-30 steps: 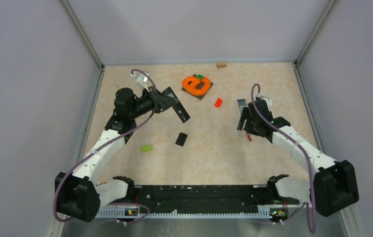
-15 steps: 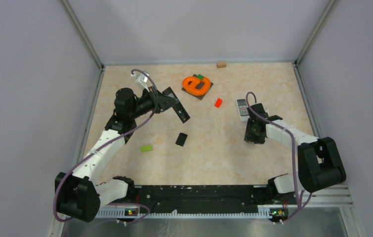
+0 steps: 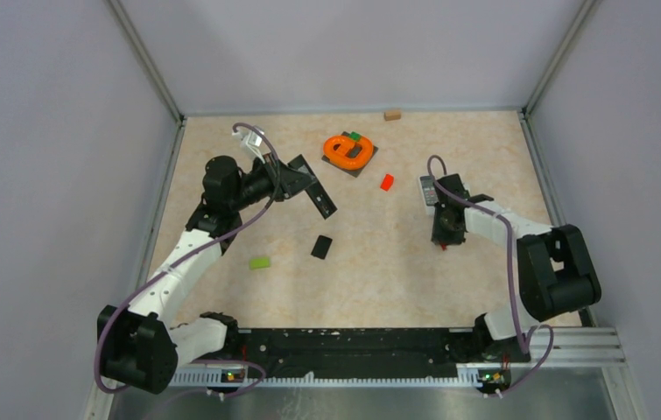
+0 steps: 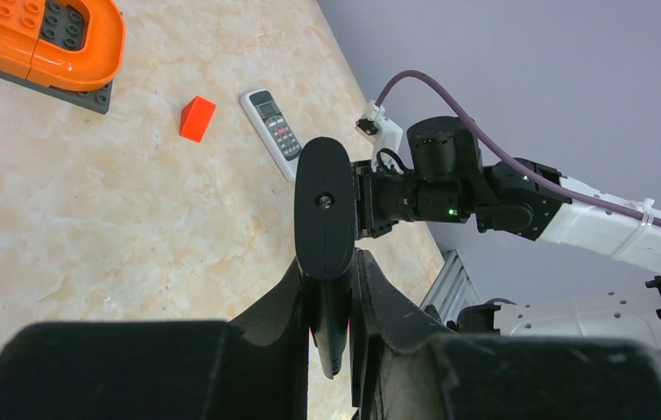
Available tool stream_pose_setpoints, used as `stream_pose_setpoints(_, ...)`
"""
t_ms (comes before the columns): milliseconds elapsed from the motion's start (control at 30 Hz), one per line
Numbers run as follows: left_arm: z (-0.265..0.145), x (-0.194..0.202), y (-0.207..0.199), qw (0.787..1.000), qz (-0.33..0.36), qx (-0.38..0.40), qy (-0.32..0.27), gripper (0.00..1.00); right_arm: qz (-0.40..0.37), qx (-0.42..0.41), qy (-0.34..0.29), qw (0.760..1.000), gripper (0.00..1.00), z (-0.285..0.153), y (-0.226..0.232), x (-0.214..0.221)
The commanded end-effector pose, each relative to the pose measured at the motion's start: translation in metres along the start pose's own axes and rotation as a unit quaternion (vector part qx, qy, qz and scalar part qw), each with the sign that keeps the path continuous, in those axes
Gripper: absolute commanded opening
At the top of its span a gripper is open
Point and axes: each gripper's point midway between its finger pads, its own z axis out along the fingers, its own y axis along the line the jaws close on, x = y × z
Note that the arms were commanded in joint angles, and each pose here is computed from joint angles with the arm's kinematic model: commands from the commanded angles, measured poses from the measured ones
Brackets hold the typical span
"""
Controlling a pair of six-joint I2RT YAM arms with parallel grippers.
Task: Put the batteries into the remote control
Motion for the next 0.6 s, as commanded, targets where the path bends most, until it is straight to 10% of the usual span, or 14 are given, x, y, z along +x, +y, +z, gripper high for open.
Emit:
stream_pose_setpoints(0, -0.002, -0.021, -0.016, 0.999, 0.027, 0.017, -0.026, 0.00, -0.007, -0.007, -0.004, 1.000, 0.25, 0.008, 0.004, -0.012)
stream_pose_setpoints(200, -0.003, -0.019, -0.017, 0.999, 0.027, 0.019, -0.023, 0.00, -0.002, -0.024, -0.011, 1.000, 0.03, 0.006, 0.009, -0.013)
stream_pose_setpoints(567, 0.004, 0.001, -0.026, 0.997, -0.018, 0.071, 0.027, 0.00, -0.049, -0.249, -0.144, 0.956, 0.00, -0.094, 0.101, -0.063)
